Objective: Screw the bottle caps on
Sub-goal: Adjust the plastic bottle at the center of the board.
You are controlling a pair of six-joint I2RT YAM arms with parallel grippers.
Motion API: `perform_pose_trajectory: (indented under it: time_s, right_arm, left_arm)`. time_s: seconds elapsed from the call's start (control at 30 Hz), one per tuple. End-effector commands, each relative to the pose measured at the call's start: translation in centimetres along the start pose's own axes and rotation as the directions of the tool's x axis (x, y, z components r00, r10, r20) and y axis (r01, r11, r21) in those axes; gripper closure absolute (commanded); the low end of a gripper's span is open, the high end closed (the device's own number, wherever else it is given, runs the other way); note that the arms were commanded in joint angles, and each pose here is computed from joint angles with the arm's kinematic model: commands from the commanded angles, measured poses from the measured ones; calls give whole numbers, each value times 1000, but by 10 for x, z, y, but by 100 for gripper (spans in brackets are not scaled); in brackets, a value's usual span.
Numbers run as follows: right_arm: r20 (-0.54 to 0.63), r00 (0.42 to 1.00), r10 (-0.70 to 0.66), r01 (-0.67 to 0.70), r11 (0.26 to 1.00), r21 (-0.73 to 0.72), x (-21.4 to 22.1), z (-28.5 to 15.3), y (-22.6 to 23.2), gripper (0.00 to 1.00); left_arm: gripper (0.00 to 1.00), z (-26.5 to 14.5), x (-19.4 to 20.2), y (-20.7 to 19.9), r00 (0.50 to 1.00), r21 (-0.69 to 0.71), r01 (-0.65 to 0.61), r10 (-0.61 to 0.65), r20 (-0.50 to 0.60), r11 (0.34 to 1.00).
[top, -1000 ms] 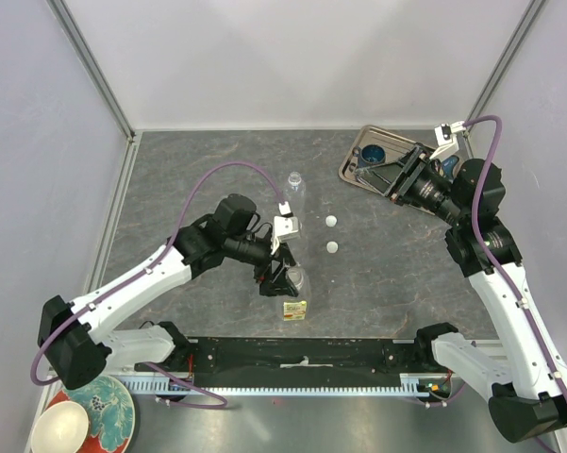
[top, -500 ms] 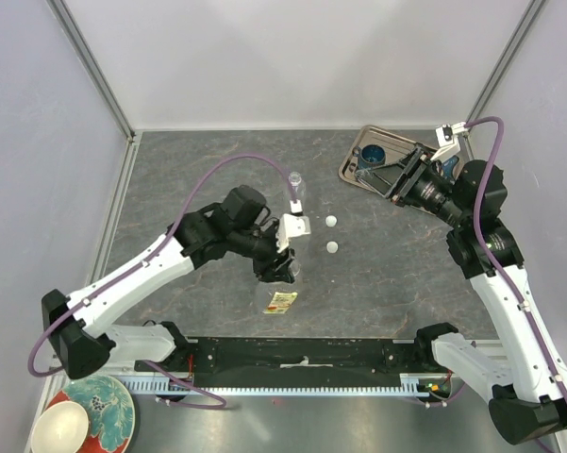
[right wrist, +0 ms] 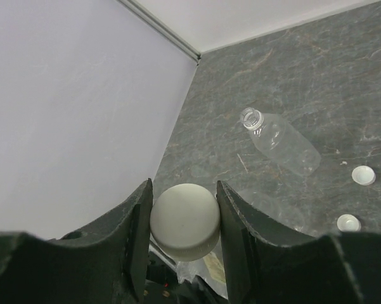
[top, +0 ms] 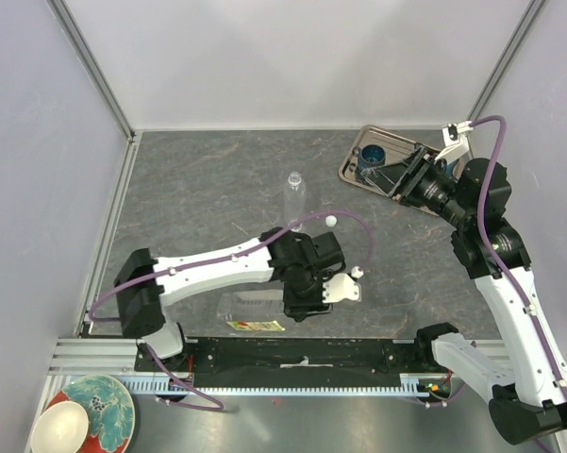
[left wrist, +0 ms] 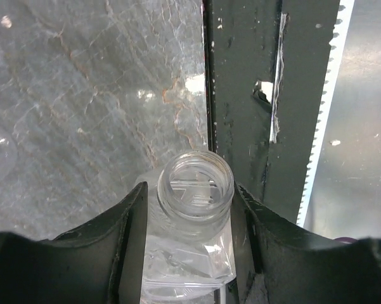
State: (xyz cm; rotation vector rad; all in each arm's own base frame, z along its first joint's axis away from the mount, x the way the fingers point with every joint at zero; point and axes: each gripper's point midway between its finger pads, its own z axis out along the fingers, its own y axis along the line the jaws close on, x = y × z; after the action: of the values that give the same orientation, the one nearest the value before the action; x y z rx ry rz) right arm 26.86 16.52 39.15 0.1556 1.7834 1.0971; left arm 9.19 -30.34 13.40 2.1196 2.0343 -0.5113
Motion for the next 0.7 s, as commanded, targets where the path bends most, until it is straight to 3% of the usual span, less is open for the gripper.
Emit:
perform_pose_trajectory:
  time_s: [0.0, 0.17, 0.27, 0.33, 0.43, 0.47, 0.67]
  right_arm:
    - [87, 993, -75, 75, 997, 2, -27, -14, 18, 58]
    - [87, 992, -88, 87, 996, 19, -29, -15, 18, 58]
    - [79, 992, -93, 91, 995, 28, -29, -14, 16, 58]
    - [79, 992, -95, 93, 995, 28, -29, -14, 16, 58]
    - [79, 992, -94, 92, 995, 30, -29, -13, 16, 57]
    - [77, 993, -92, 90, 995, 30, -29, -13, 16, 58]
    - [70, 994, -85, 83, 996, 32, -27, -11, 14, 57]
  left_arm:
    - [88, 12, -18, 8, 999, 8, -34, 34, -28, 999]
    - [85, 35, -34, 14, 999, 34, -27, 28, -24, 999]
    - [77, 48, -37, 11, 1000, 53, -17, 18, -25, 998]
    - [58, 55, -35, 8, 1000, 65, -11, 13, -28, 998]
    - [18, 54, -33, 2, 1000, 83, -13, 15, -25, 996]
    - [11, 53, -33, 2, 1000, 78, -13, 15, -20, 997]
    - [2, 40, -27, -1, 1000, 47, -22, 21, 6, 999]
